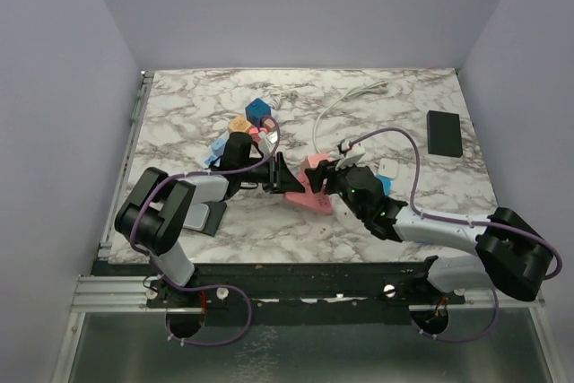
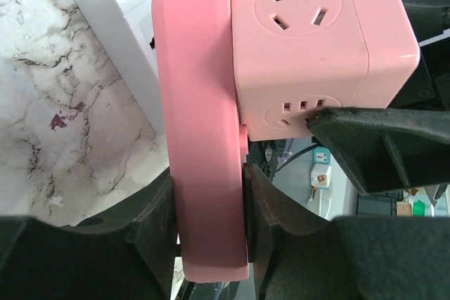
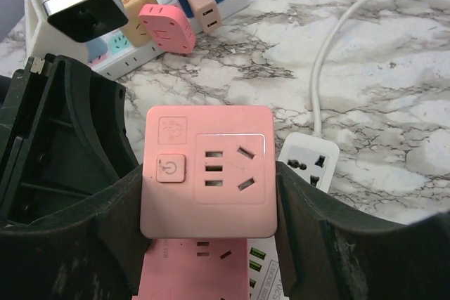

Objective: Pull the plug off the socket
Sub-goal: Remove the plug from the socket.

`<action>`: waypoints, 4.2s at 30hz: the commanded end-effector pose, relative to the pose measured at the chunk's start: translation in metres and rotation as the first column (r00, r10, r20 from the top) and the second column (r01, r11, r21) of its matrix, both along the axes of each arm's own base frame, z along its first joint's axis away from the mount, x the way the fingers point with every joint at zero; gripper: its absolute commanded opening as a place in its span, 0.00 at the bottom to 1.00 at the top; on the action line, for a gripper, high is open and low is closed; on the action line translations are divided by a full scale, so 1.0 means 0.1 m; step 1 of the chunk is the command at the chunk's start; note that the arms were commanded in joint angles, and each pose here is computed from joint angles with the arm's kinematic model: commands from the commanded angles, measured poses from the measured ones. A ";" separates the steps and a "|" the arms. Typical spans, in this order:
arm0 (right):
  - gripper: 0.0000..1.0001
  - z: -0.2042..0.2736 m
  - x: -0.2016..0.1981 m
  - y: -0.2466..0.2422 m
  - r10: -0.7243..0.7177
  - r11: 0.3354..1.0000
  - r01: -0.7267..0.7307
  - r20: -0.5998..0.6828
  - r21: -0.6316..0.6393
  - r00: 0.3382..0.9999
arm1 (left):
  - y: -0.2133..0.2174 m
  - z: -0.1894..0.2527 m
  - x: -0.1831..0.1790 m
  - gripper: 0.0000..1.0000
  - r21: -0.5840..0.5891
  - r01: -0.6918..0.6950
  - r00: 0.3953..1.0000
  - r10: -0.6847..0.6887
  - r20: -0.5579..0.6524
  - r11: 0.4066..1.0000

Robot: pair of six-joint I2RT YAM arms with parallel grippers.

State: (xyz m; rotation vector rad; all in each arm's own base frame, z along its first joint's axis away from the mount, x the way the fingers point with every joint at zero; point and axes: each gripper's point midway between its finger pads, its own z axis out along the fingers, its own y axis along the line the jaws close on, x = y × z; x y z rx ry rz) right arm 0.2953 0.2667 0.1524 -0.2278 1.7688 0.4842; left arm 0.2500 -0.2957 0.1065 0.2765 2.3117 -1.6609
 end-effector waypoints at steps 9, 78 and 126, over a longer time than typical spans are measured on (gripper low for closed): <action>0.01 -0.16 0.20 -0.12 0.010 0.990 0.019 -0.201 0.141 0.980 | -0.01 0.07 0.07 0.13 0.001 0.013 0.995 -0.013 0.099 1.000; 0.00 -0.33 0.37 -0.03 -0.016 0.998 0.028 -0.238 0.050 0.971 | 0.21 -0.42 0.18 0.07 0.179 -0.037 0.999 0.041 -0.017 0.983; 0.01 -0.11 0.07 0.02 -0.076 0.996 0.082 -0.117 0.045 0.990 | 0.26 -0.47 0.22 0.00 0.218 -0.053 0.999 0.054 -0.002 0.975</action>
